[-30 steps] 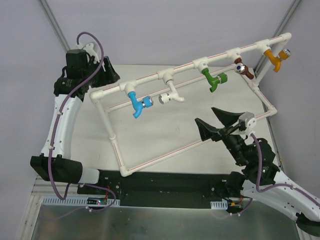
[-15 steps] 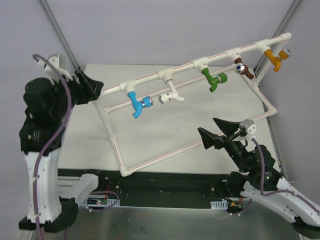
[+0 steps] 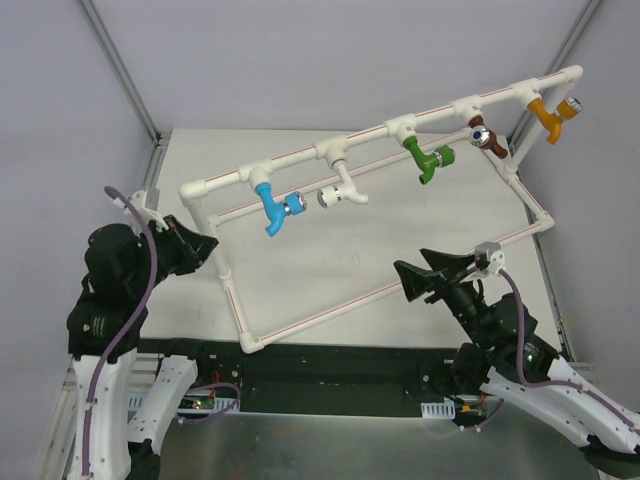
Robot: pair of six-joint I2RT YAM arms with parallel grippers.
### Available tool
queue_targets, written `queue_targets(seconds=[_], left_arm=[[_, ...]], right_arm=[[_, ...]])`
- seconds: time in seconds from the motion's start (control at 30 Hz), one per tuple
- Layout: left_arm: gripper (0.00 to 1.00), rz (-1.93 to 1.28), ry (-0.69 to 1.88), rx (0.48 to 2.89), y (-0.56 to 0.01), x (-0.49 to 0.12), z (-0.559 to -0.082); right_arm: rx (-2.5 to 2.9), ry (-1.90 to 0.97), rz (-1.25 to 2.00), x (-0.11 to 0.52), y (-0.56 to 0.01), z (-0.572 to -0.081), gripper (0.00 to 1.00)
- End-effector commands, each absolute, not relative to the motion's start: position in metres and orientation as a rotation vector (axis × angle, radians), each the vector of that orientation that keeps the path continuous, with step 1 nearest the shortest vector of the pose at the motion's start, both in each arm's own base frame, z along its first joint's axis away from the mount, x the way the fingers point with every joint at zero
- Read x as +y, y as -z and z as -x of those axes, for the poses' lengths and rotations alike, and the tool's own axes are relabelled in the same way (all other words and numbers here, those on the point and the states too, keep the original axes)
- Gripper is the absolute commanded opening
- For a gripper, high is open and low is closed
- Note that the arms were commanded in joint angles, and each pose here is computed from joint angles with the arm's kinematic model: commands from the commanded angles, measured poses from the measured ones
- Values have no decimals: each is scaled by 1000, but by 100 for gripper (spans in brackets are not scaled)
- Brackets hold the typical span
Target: Install the water faucets
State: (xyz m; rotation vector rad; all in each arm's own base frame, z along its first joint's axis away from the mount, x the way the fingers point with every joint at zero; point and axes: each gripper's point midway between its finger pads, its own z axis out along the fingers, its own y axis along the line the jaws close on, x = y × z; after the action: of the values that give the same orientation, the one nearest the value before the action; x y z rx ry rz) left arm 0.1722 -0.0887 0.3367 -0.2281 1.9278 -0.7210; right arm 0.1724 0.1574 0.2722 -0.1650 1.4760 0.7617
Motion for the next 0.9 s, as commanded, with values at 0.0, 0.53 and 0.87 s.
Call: queue_targets(seconds=[0.0,0.53,0.87], left_arm=[[0,320,786,2091,-300,-99,-195],[0,555,591,2127,-267,-32,-356],[0,521,591,2028,-309,-8,-475]], right_arm=[[1538,-857,4,154,-268,-172,82],[1889,-1021,-240,184,-182,-161,82],[1940,-986,-239,186,-161,-159,82]])
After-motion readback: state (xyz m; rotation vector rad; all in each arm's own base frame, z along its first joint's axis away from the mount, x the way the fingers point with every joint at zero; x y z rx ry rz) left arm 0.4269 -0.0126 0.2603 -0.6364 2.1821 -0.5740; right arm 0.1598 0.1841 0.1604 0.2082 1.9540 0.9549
